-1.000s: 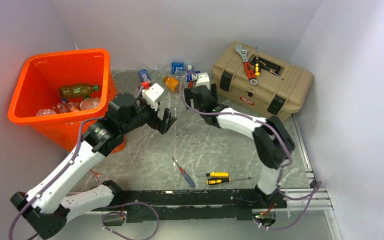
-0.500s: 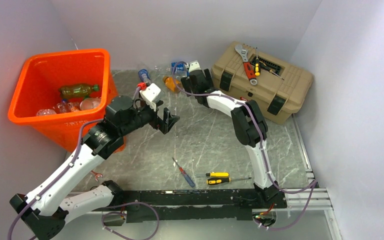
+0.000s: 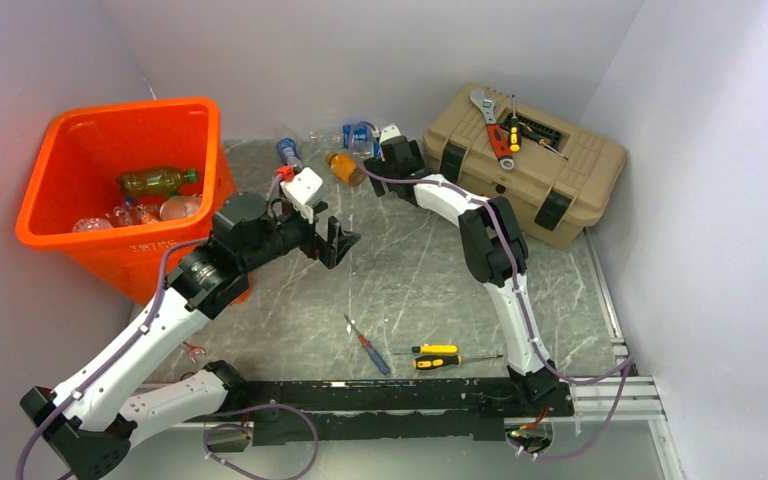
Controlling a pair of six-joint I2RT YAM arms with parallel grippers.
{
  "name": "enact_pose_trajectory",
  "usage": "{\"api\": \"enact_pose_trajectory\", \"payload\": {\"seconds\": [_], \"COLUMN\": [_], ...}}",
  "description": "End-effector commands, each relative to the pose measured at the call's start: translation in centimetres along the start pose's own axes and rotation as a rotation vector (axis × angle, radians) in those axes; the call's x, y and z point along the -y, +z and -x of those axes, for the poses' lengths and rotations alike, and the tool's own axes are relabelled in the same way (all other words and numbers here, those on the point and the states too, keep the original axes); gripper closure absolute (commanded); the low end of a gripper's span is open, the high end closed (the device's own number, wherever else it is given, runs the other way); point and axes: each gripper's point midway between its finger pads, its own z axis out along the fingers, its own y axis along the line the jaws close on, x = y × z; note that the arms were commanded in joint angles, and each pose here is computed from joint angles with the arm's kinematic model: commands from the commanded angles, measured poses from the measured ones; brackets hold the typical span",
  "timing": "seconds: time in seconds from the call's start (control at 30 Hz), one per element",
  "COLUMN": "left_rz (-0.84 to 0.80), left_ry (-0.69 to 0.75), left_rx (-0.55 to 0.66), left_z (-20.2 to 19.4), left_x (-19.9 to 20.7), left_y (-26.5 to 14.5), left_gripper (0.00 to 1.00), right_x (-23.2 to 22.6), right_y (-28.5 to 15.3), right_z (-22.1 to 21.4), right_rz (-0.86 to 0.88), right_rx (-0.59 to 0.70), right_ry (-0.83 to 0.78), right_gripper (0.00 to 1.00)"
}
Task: Put the plastic bottles in the bin
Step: Pick up the plastic bottle at the center of the board.
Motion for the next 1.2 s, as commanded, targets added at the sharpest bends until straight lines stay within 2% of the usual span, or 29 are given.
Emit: {"api": "enact_pose_trajectory", "payload": {"seconds": [0.0, 0.3, 0.57, 0.73, 0.83, 1.03, 1.1, 1.17], "left_rz": [-0.015, -0.011, -0.002, 0.002, 0.008, 0.034, 0.054, 0.089], "left_ry": [-0.004, -0.004, -0.012, -0.013, -0.013, -0.014, -0.019, -0.034], "left_rx": [0.033, 0.026, 0.007, 0.004, 0.004, 0.012, 0.024, 0.046], "left_z": [0.8, 0.6, 0.1, 0.0, 0.0, 0.1, 0.4, 0.6], "left_x": [0.3, 0.3, 0.1, 0.0, -0.1, -0.6, -0.9, -1.4], "left_y": [0.2, 0.3, 0.6, 0.6, 0.6, 0.5, 0.4, 0.1], "left_gripper": [0.01, 0.00, 0.01, 0.01, 0.01, 0.01, 0.01, 0.01], "right_x": [-2.2, -3.8, -2.4, -2.3, -2.5, -2.9, -3.2, -3.8], "right_y": [-1.4, -3.9, -2.9, -3.1, -3.4, -5.3, -7.2, -10.2], "right_z": [-1.1, -2.4, -4.9, -5.5, -5.4, -4.2, -2.3, 0.1], "right_rz": [0.086, 0.129, -0.013, -0.013, 0.001, 0.044, 0.069, 0.103], "right_rx": [-0.044, -0.094, -0.220, -0.220, -0.215, -0.163, -0.103, -0.019], "right_ry": [0.119, 0.184, 0.136, 0.133, 0.139, 0.162, 0.177, 0.192], "right_gripper": [0.01, 0.04, 0.07, 0.09, 0.19, 0.56, 0.61, 0.62]}}
